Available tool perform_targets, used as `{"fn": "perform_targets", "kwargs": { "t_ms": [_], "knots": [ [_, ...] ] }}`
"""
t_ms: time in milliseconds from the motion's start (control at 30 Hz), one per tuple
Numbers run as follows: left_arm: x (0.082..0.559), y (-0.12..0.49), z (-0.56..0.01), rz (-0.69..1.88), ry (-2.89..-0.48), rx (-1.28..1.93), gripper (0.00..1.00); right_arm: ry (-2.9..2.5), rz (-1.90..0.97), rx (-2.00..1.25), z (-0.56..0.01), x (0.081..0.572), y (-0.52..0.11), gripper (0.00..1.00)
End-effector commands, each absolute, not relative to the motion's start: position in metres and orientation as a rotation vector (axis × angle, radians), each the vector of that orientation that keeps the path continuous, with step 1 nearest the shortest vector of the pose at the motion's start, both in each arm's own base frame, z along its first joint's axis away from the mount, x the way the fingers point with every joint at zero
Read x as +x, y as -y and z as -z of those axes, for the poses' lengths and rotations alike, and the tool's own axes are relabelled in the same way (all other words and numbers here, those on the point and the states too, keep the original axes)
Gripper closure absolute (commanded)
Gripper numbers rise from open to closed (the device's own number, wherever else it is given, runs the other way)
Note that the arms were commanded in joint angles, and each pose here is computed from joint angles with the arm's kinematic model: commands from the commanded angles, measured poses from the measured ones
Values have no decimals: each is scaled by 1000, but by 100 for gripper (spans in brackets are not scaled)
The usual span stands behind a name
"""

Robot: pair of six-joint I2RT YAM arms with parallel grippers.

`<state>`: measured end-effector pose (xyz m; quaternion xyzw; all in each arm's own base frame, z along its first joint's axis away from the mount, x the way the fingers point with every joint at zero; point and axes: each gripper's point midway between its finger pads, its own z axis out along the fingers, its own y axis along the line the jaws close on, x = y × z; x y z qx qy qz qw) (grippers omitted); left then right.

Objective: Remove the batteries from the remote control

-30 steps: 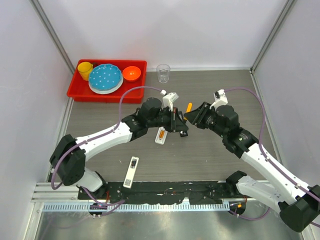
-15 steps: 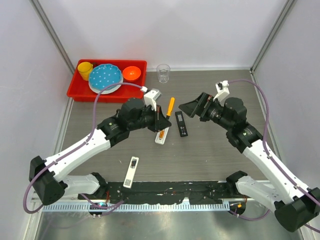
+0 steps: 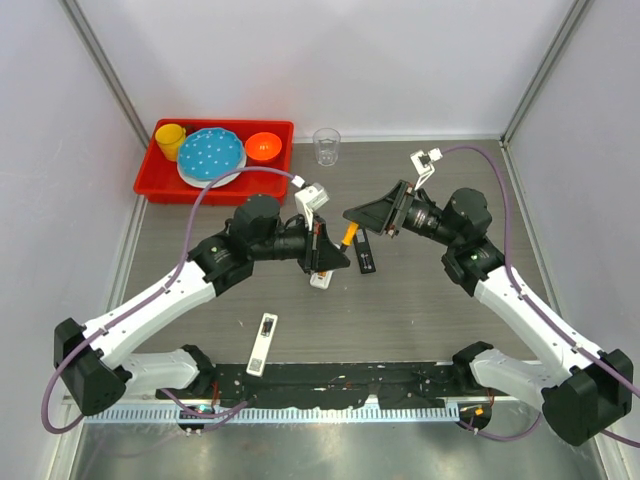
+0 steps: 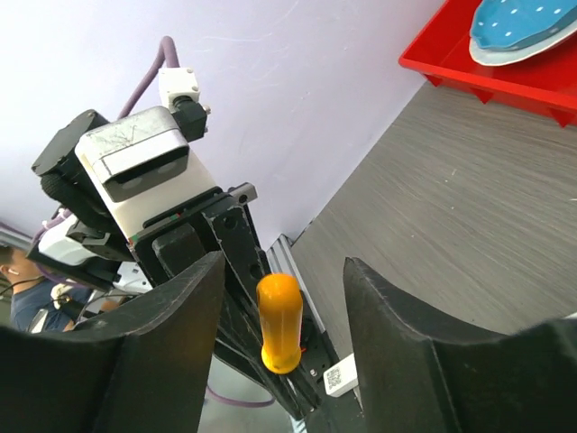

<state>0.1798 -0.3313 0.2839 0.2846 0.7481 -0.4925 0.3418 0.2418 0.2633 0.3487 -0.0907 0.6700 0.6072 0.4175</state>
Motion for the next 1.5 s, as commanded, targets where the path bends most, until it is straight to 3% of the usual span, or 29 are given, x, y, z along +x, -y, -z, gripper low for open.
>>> {"fn": "perform_targets", "kwargs": {
  "t_ms": [0, 167, 300, 433, 900, 1167, 1233, 1267, 1333, 1433, 1467],
  "knots": [
    [169, 342, -303, 1396, -1831, 833, 100, -1573, -1576, -311, -376, 228, -264, 41],
    [169, 341, -306, 1394, -1814, 835, 100, -1584, -1559, -309, -374, 228, -260, 52],
    [169, 339, -309, 1387, -1798, 831, 100, -1575, -1574, -304, -378, 225, -253, 47],
    [168, 339, -309, 1387, -1791, 834, 100, -1552, -1604, -320, -384, 218, -246, 31],
    [164, 340, -311, 1425, -1761, 846, 100, -1561, -1644, -347, -375, 205, -242, 40],
    [158, 343, -310, 1463, -1749, 869, 100, -1523, -1696, -356, -379, 202, -243, 57],
    [158, 344, -308, 1470, -1758, 871, 100, -1522, -1703, -359, -380, 201, -243, 65],
    [158, 344, -308, 1471, -1759, 870, 100, -1524, -1704, -359, -380, 202, -244, 72],
    [159, 344, -308, 1471, -1760, 867, 100, -1524, -1705, -363, -379, 202, -244, 96],
    [162, 344, -305, 1458, -1770, 851, 100, -1534, -1684, -365, -375, 203, -244, 99],
    [162, 343, -307, 1454, -1766, 846, 94, -1550, -1669, -351, -373, 205, -243, 99]
  ]
}}
